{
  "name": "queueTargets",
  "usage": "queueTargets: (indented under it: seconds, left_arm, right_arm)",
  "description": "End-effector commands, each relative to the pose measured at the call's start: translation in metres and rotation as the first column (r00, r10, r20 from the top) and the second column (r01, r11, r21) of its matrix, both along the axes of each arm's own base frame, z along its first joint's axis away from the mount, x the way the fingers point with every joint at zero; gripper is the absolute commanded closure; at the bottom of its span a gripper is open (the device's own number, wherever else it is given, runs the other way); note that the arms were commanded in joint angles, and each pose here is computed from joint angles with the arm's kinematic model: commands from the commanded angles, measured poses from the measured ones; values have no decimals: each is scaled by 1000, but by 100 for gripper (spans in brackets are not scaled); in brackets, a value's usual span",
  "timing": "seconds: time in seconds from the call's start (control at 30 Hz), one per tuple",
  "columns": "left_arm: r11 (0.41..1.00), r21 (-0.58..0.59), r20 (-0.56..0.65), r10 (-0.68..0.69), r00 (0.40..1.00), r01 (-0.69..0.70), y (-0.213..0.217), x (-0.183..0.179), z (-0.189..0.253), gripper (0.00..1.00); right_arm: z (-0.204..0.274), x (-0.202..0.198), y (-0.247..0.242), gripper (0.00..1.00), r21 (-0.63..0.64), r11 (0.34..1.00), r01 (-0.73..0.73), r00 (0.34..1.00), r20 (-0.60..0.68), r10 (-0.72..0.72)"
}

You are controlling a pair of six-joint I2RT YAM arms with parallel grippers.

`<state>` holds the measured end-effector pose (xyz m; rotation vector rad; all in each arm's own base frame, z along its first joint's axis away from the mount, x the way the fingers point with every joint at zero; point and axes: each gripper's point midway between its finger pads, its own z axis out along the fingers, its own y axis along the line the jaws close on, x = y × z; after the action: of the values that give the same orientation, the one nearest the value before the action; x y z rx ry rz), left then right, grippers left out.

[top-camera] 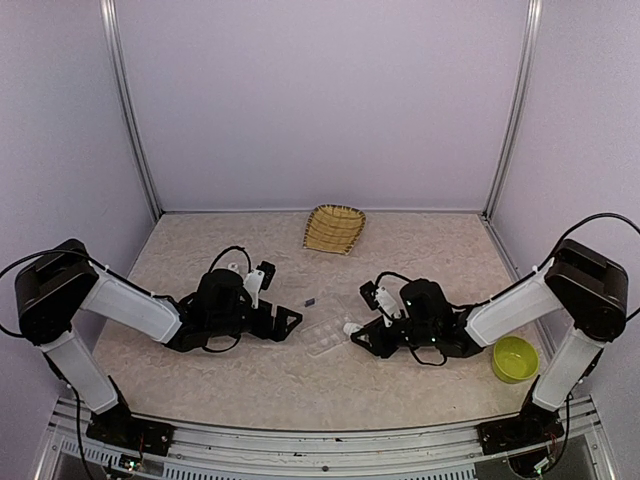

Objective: Sort the pills into containers

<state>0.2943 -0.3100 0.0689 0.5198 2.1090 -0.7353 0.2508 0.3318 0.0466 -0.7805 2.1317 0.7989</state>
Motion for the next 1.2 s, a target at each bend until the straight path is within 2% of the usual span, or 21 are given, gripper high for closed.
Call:
queueTargets:
  seconds: [0.0,0.47,1.17]
  left_arm:
    - [1000,-16,14,2,1000,-2,1,3,5,1]
    - [1000,-14,11,6,1000,-6,1,4,3,1]
    - [1000,-14,8,6,1000,-6,1,4,2,1]
  right_arm:
    - [-11,-4,-5,82,-82,997,0,1000,-27,-3]
    - [-7,-3,-2,83,-123,992,-21,999,-35,16]
    - [8,-6,-1,83,-114,993,-27,1000,-17,26]
